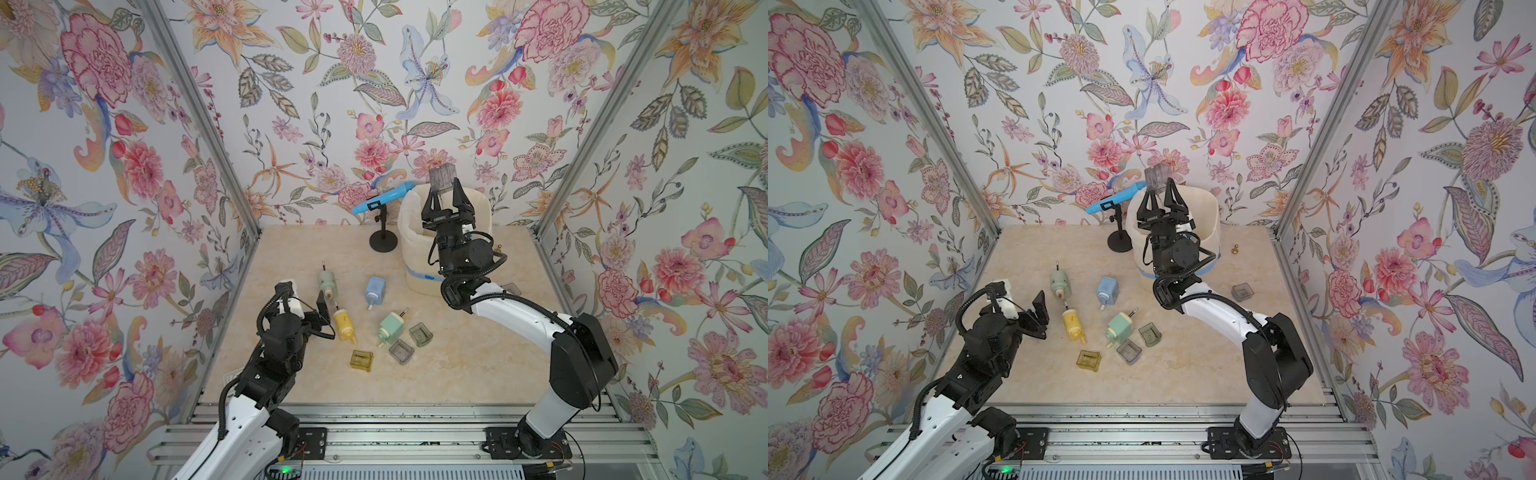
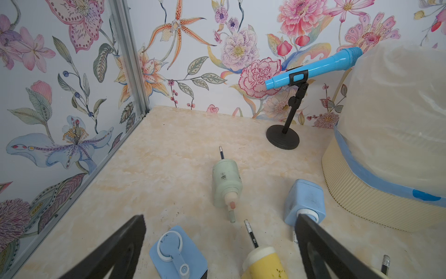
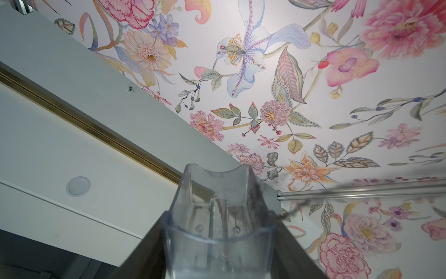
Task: Take out the pencil sharpener tray and clean the shavings
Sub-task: Pour the shavings into the trash bin.
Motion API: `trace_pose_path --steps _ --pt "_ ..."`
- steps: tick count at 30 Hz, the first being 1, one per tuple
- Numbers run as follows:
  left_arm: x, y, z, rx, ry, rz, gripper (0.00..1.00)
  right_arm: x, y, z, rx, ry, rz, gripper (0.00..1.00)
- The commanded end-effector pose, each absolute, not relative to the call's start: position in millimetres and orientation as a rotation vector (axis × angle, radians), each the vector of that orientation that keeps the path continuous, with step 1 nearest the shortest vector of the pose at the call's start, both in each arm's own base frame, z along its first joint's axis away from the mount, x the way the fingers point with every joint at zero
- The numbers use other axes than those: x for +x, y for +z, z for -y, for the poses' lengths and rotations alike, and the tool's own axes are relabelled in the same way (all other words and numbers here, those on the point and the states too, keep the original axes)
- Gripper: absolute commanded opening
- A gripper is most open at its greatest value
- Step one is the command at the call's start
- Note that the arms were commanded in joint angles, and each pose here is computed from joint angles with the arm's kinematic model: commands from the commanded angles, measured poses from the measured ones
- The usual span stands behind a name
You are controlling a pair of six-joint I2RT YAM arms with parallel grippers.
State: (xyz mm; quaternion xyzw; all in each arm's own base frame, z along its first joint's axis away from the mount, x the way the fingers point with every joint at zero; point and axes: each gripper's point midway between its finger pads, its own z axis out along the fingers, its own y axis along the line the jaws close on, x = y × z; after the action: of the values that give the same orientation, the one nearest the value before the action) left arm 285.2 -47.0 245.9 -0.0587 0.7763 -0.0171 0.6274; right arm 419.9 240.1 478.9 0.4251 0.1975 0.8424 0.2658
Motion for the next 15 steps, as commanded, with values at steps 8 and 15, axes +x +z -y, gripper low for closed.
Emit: trace_pose_path --steps 8,15 --pt "286.5 245.4 51.0 -0.103 -0.032 -1.78 1.0 409.6 480.3 -206.4 1.148 2.467 -0.4 0.52" --pt "290.8 245.8 56.2 -0.093 -0.046 -1.789 1.0 410.5 490.1 -245.2 1.147 2.524 -0.464 0.51"
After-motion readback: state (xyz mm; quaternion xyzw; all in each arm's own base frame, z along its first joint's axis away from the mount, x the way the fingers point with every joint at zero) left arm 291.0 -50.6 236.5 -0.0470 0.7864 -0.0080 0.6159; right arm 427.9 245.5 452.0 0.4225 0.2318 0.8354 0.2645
